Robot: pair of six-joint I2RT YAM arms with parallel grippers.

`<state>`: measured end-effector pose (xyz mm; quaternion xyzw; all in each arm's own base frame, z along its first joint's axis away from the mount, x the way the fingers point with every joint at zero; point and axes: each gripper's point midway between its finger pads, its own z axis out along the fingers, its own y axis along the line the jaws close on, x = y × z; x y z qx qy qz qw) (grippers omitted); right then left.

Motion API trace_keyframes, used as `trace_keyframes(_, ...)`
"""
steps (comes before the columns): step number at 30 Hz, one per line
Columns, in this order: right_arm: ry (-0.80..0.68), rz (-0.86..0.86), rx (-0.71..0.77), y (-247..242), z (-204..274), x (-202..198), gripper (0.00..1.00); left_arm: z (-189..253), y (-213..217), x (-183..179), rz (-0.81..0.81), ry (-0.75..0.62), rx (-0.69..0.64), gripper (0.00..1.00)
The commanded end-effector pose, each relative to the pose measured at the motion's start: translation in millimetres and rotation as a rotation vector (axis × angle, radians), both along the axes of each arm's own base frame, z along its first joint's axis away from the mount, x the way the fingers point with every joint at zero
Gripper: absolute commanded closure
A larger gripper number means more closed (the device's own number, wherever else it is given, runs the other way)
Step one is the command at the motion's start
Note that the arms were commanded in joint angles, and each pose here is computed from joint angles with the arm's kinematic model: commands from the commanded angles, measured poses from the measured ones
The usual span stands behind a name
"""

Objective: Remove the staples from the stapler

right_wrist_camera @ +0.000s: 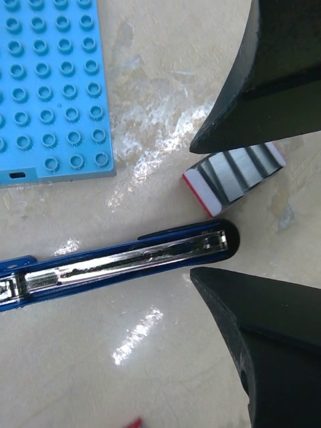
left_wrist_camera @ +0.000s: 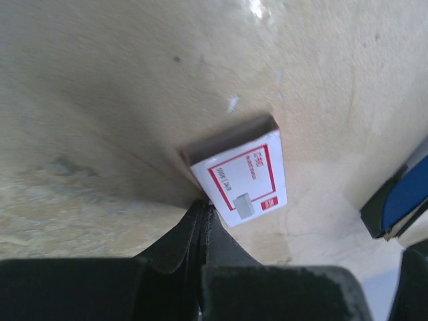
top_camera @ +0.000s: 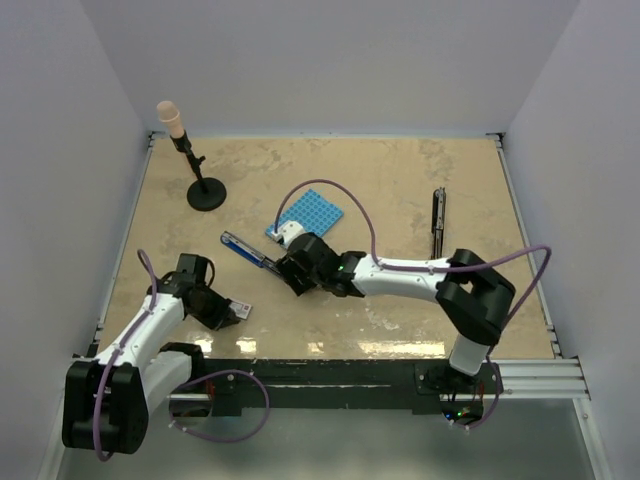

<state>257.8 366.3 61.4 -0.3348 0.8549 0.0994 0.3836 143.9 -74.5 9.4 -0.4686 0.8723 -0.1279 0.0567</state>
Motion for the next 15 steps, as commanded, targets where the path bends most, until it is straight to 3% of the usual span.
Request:
trace_keyframes(1, -0.02, 0.084, 0.097, -15, 41, 13, 0.27, -13, -11, -7, -0.011, 0.024, -0.037, 1.0)
trace_keyframes(9, 0.065, 0.131, 0.002, -34, 6, 14, 0.25, -2, -12, 6, -0.027, -0.017, -0.025, 1.0)
trace_keyframes(15, 0.08, 0.187, -0.027, -35, -5, 8, 0.24, 19, 4, 18, -0.006, -0.06, 0.075, 1.0)
